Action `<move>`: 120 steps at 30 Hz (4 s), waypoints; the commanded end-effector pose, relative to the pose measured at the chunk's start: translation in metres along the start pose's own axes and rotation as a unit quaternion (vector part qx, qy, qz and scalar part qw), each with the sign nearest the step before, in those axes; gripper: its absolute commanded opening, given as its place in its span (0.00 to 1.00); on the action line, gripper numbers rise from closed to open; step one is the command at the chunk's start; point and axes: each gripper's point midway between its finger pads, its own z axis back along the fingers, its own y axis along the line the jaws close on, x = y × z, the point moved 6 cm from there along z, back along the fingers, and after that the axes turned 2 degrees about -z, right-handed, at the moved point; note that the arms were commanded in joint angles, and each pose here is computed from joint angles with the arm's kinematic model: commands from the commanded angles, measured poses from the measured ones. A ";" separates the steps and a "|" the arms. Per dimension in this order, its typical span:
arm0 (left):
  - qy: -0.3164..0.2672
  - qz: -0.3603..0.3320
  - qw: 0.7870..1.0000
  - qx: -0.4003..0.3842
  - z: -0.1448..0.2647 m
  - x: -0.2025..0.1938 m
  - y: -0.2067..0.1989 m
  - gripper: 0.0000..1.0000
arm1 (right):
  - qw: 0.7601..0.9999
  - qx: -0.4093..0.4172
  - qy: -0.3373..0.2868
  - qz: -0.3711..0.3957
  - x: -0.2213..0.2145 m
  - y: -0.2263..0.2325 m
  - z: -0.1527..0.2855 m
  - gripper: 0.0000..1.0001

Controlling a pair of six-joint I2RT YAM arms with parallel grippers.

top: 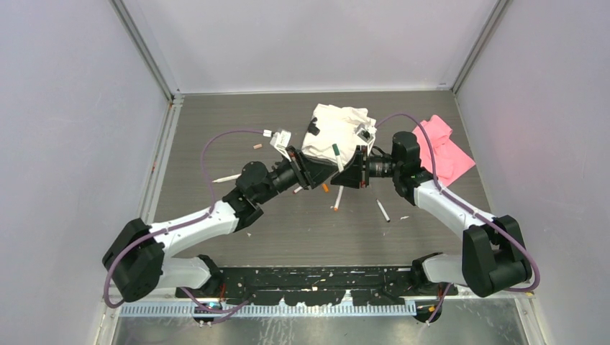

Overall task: Insert the pens into the pen caps
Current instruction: Press the pen cap onto the pen.

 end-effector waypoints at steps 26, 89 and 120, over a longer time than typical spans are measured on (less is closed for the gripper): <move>0.033 -0.088 0.991 -0.096 -0.020 0.041 0.003 0.74 | 0.993 0.081 0.056 0.065 0.005 0.029 0.005 0.01; 0.122 0.042 0.991 0.046 -0.013 -0.053 0.014 0.00 | 0.991 -0.078 0.071 0.085 0.010 -0.003 0.007 0.01; 0.258 0.055 0.959 0.102 0.007 -0.126 0.008 0.01 | 0.989 -0.134 0.021 0.062 0.027 -0.009 0.019 0.01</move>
